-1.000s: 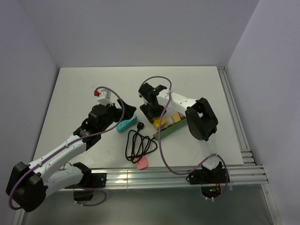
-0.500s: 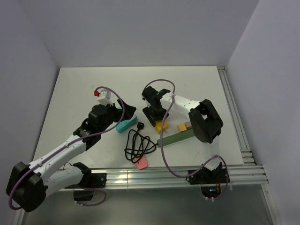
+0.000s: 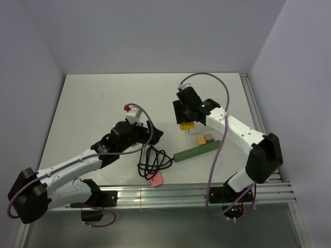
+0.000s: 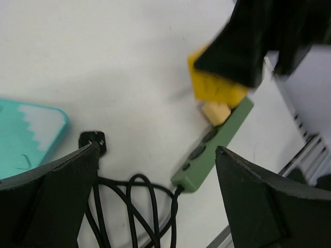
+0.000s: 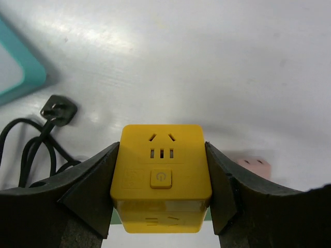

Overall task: Insert the plug
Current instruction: Adjust the socket at the center of the board.

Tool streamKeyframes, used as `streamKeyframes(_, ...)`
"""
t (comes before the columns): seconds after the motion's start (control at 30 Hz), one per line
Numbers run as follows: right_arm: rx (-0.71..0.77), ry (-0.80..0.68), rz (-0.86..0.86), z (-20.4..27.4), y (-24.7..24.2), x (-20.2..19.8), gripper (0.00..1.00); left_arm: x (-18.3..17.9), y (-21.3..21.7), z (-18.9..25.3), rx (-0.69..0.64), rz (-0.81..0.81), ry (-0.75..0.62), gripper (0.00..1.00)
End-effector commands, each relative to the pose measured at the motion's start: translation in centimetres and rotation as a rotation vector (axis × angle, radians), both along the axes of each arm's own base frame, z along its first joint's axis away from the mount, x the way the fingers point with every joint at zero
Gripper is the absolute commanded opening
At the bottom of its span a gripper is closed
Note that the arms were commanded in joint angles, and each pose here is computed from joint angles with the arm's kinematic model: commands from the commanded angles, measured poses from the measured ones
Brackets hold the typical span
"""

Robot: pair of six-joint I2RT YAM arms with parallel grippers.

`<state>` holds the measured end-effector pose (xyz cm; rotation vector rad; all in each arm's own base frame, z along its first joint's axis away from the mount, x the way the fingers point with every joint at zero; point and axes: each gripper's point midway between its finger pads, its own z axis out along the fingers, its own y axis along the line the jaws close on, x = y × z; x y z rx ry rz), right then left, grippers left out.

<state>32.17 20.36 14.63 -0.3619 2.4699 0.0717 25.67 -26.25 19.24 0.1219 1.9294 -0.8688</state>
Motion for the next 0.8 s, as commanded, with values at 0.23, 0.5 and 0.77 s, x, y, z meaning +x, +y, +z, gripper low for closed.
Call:
streamKeyframes(0.23,0.318,-0.262,-0.332,7.6,-8.2,1.5,0.00,-2.8,-9.2,-5.0,0.359,-0.320,-0.105,0.99)
streamKeyframes(0.5,0.370,-0.257,-0.331,7.7,-8.6,1.4,0.00,-4.5,-13.8,-9.9,0.601,-0.419,-0.154,1.00)
streamKeyframes(0.77,0.400,-0.292,-0.336,8.7,-9.3,0.9,0.00,-5.4,-14.2,-12.0,0.648,-0.468,-0.124,0.99)
